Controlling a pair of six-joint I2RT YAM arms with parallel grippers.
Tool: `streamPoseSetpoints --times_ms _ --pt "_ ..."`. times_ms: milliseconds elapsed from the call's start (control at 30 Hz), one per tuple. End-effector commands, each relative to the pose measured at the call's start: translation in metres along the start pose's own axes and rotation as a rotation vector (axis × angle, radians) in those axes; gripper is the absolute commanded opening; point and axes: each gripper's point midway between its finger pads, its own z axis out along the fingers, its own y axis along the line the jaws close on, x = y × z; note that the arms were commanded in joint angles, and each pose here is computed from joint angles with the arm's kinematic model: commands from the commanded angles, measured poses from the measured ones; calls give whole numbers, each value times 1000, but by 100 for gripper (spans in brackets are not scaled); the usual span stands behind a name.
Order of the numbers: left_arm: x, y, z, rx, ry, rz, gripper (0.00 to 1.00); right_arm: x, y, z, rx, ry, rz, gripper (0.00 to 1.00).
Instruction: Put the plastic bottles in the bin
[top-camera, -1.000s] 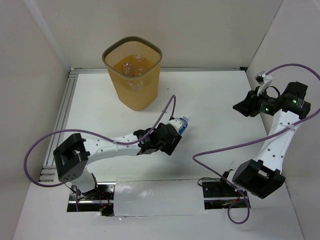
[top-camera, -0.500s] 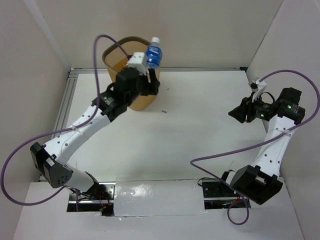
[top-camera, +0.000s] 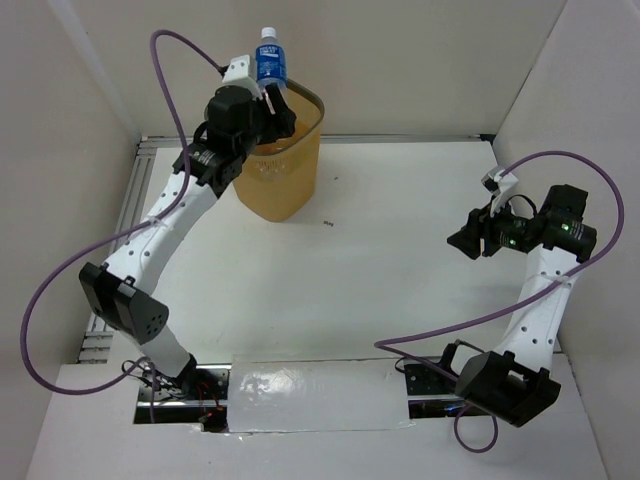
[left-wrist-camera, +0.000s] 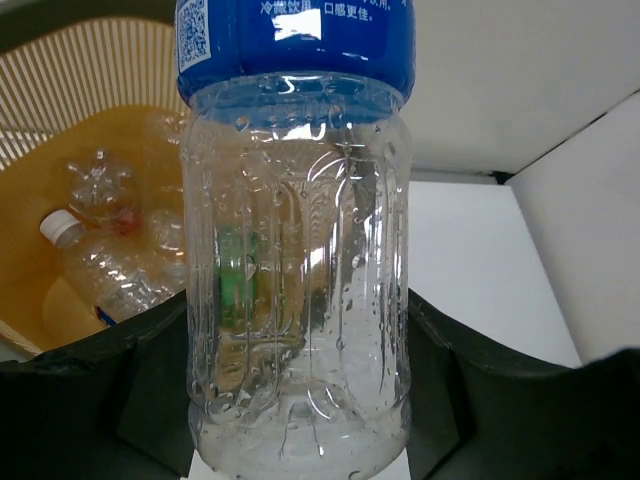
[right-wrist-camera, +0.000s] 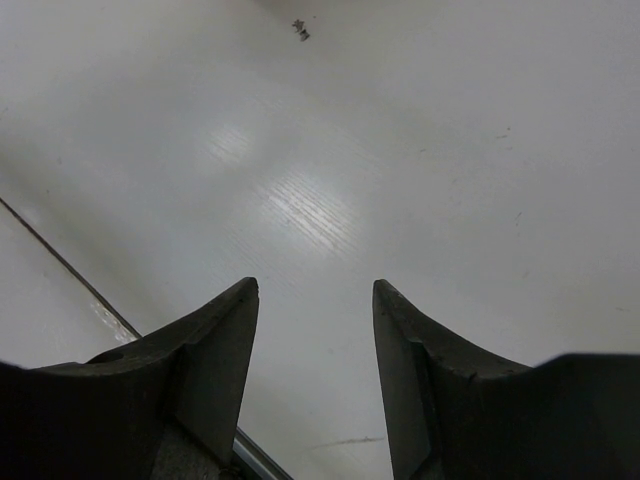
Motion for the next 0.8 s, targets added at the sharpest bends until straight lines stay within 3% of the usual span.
streamPoseSetpoints --times_ms 0,167,233,267,300,500,600,700,733,767 --pt "13 13 17 -51 40 28 44 -3 -5 1 14 -11 -34 57" --pt "15 23 31 -98 45 42 65 2 -5 2 12 2 -40 69" --pt "10 23 33 -91 41 38 83 8 -8 3 19 21 -44 74" --pt "10 22 36 -91 41 49 83 8 -8 3 19 21 -44 78" --pt "5 19 34 -77 33 46 100 13 -9 4 21 34 -46 83" --pt "-21 6 27 -37 -4 77 100 25 -7 8 6 58 -30 90" --pt "-38 -18 0 34 -40 110 100 26 -9 9 11 54 -24 94" --pt "-35 -49 -47 154 -35 143 100 23 -13 9 31 50 8 100" --pt "-7 -49 -52 171 10 164 100 21 -13 8 53 44 56 100" --pt "-16 -66 -91 244 -29 165 100 24 -17 8 77 56 84 100"
